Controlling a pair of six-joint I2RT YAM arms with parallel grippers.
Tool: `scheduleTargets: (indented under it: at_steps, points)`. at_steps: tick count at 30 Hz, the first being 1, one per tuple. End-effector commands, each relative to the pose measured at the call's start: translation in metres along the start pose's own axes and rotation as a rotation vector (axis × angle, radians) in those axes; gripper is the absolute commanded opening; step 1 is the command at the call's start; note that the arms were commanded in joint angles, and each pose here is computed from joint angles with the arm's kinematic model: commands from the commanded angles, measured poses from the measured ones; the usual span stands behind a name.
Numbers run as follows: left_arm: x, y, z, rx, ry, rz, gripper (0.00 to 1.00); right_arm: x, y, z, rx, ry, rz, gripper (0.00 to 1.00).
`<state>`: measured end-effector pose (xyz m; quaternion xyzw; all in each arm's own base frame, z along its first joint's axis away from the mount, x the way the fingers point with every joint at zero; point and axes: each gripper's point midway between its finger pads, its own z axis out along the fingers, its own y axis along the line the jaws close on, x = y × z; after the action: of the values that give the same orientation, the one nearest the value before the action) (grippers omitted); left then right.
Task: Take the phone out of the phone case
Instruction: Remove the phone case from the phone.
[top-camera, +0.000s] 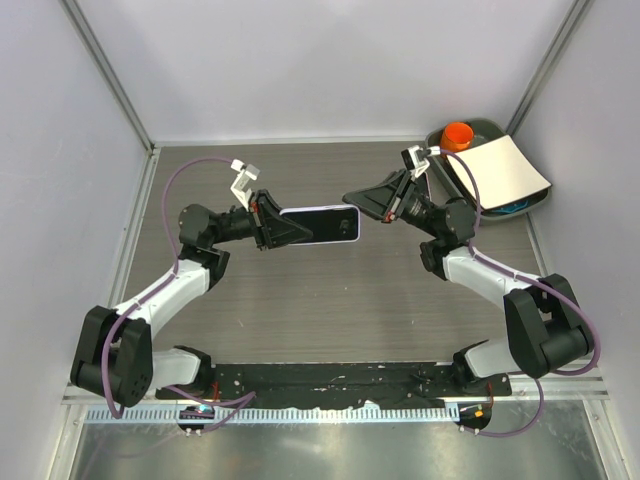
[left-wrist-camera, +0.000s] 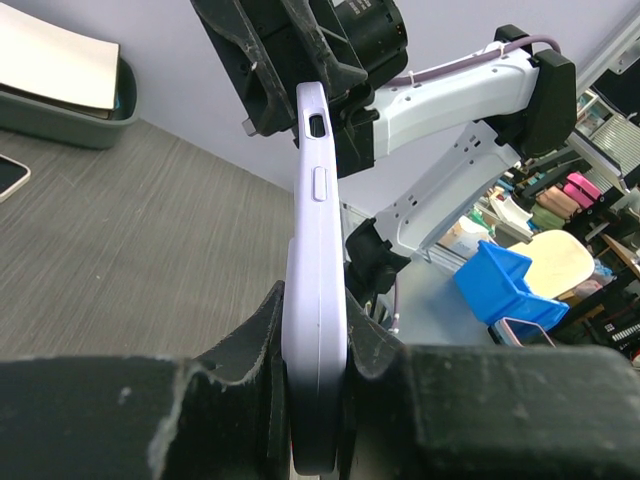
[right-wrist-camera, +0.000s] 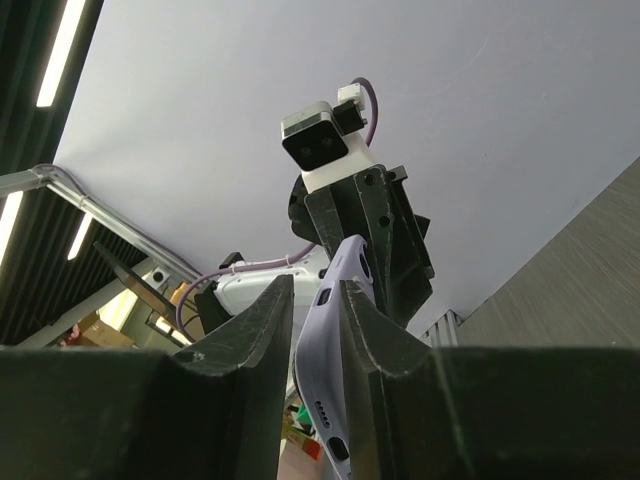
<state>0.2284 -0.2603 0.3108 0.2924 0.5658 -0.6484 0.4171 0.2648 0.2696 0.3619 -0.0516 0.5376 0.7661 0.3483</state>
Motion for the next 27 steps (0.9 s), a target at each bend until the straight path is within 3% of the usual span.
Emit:
scheduleTargets:
  at_steps: [1, 17, 27]
  points:
    - [-0.019, -0.005, 0.000, -0.005, -0.063, 0.078, 0.00, -0.002, 0.031, 0.006, -0.083, 0.016, -0.099, 0.30]
    - [-0.019, -0.004, -0.001, -0.010, -0.066, 0.081, 0.00, 0.000, 0.030, 0.008, -0.081, 0.024, -0.081, 0.27]
    - [-0.018, -0.024, -0.003, 0.071, -0.047, 0.154, 0.00, -0.002, 0.018, 0.009, -0.053, 0.010, 0.003, 0.11]
